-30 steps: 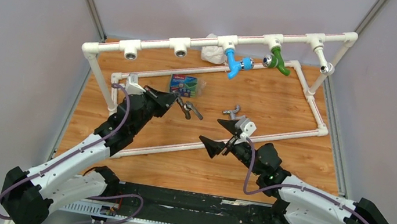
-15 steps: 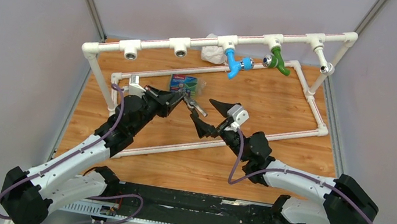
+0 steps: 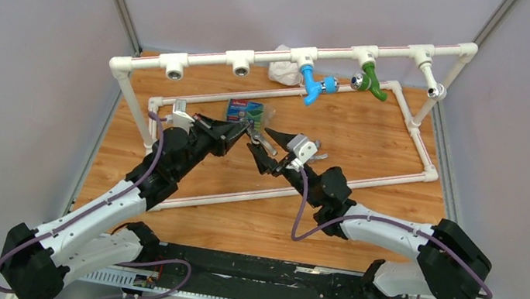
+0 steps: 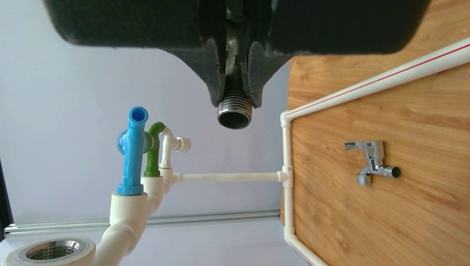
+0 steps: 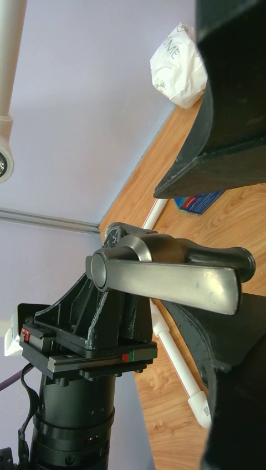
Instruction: Install the water faucets
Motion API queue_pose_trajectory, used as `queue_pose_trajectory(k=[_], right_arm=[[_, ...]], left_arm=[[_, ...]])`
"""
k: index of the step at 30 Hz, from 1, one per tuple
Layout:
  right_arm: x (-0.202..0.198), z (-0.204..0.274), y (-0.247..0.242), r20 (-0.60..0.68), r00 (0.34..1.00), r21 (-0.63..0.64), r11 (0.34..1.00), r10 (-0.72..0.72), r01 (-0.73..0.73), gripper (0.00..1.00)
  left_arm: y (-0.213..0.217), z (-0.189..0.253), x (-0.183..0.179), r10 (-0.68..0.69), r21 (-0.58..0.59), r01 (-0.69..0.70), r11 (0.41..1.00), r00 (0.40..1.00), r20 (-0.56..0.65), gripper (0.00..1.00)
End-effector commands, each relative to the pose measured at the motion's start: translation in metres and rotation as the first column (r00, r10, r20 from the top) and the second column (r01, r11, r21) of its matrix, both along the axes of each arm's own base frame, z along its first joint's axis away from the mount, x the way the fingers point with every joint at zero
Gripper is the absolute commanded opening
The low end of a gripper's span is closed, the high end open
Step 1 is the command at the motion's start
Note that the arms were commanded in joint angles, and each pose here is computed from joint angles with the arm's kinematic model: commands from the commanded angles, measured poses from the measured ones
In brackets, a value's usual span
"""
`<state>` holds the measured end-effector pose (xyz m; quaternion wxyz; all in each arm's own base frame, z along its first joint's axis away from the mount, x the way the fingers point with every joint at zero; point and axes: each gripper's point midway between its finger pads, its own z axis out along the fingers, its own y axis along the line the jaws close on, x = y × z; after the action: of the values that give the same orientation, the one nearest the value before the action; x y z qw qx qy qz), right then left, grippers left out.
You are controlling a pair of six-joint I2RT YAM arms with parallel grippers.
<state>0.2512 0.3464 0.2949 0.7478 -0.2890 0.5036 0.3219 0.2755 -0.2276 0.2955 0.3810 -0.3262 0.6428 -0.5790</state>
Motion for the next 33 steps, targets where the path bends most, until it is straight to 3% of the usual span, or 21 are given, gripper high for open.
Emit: queue_pose_trajectory(k=[1,9,15,17,19,20,21,22,24,28,33], right_arm=[[-0.002,0.026,0.008,0.077,0.997,0.033,0.999,0.018,-0.021,0.6],[0.002,0.017,0.015,0.077,0.997,-0.003,1.0,0.014,-0.014,0.44],[0.0,0.023,0.011,0.081,0.997,0.009,1.0,0.014,-0.015,0.0],[0.0,0.024,0.01,0.08,0.997,0.008,1.0,0.013,-0.014,0.0],[-0.001,0.025,0.01,0.072,0.997,-0.005,1.0,0.016,-0.015,0.0],[-0.001,0.027,0.009,0.068,0.998,-0.008,1.0,0.015,-0.014,0.0],[-0.001,0.025,0.011,0.056,0.998,-0.023,1.0,0.018,-0.016,0.0],[0.0,0.026,0.011,0.045,0.999,-0.033,0.999,0.018,-0.016,0.0],[0.003,0.023,0.011,0.008,1.0,-0.063,0.998,0.01,-0.01,0.0],[0.003,0.015,0.008,-0.033,0.999,-0.109,0.994,0.013,-0.017,0.0],[-0.006,0.011,0.004,-0.078,0.994,-0.163,0.983,0.078,-0.09,0.0]], left_arm=[[0.0,0.049,-0.009,-0.017,-0.115,0.029,0.993,0.995,0.102,0.0],[0.003,0.053,-0.012,-0.011,-0.125,0.025,0.992,0.994,0.112,0.0],[0.005,0.047,-0.012,-0.005,-0.117,0.017,0.993,0.995,0.102,0.0],[0.007,0.044,-0.012,0.005,-0.107,0.006,0.994,0.995,0.103,0.05],[0.011,0.039,-0.011,0.021,-0.064,-0.014,0.998,0.994,0.11,0.2],[0.012,0.038,-0.011,0.028,-0.042,-0.024,0.999,0.993,0.119,0.35],[0.017,0.035,-0.01,0.046,0.01,-0.047,0.999,0.989,0.138,0.41],[0.019,0.037,-0.01,0.052,0.034,-0.058,0.998,0.987,0.153,0.53],[0.03,0.032,-0.009,0.073,0.169,-0.105,0.98,0.98,0.182,0.65],[0.049,0.048,-0.013,0.025,0.443,-0.193,0.875,0.934,0.357,0.75],[0.05,0.071,-0.032,-0.24,0.686,-0.261,0.679,0.804,0.544,0.81]])
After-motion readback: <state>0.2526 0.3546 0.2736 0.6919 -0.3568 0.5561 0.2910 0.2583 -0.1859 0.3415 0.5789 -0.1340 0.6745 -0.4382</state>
